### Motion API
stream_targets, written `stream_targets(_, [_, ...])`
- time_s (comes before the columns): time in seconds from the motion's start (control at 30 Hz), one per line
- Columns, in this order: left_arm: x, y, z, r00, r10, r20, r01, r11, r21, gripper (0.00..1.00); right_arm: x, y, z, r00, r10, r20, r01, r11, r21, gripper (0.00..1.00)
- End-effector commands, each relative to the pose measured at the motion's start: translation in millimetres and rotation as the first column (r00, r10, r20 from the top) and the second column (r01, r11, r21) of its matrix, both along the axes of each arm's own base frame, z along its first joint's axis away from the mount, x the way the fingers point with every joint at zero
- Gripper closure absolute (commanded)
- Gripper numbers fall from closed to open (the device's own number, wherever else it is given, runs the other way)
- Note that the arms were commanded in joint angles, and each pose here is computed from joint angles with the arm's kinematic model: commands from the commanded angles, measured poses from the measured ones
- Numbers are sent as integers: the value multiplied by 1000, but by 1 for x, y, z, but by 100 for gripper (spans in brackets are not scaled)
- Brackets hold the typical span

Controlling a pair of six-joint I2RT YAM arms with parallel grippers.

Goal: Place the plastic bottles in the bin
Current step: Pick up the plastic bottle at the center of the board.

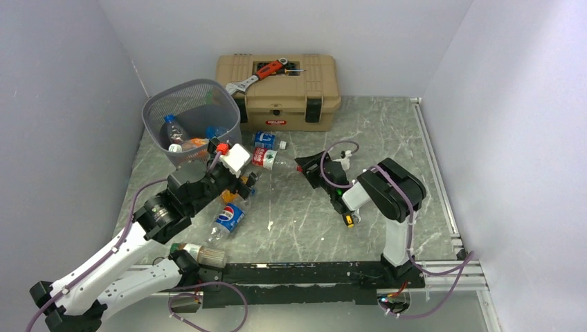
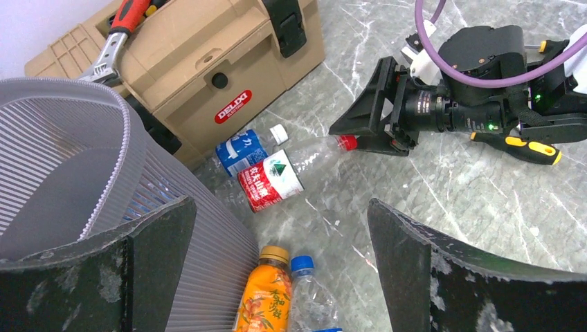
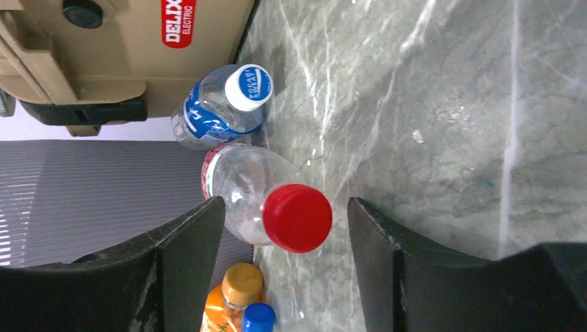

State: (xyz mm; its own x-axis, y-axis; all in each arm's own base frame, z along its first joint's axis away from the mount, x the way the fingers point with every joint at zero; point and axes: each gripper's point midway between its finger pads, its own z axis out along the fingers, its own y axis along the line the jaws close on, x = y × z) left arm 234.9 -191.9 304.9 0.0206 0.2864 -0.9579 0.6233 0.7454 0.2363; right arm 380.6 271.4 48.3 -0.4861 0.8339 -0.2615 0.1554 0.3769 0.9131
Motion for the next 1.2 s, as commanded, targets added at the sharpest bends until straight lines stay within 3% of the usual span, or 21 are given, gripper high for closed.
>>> stream_targets(0.0, [3, 1, 12, 999, 29, 27, -28, 999, -46, 1, 7, -1, -2, 999, -50, 3, 50, 998, 40, 36])
stream_targets(0.33, [4, 0, 8, 999, 32, 35, -31, 999, -29, 0, 5, -1, -11, 999, -53, 0, 53, 995, 80, 63])
stream_targets(0.57, [5, -1, 7, 999, 34, 37, -33, 999, -24, 1, -3, -6, 9, 996, -39, 80, 30, 994, 102, 100])
stream_targets(0.77, [5, 3, 7, 997, 59, 52, -58, 998, -18, 1, -23, -17, 51, 980, 34, 199, -33, 999, -5, 100])
stream_targets(0.9, [6, 6, 8, 995, 83, 54, -82, 996, -19, 1, -47, -32, 82, 958, 123, 259, -86, 985, -151, 100])
stream_targets(1.07, [2, 8, 16, 994, 77, 76, -74, 996, -48, 0, -76, -63, 116, 947, 216, 240, -93, 894, -438, 100])
stream_targets(1.17, [-5, 6, 25, 995, 39, 96, -31, 996, -82, 0, -101, -91, 125, 950, 256, 180, -108, 807, -581, 100])
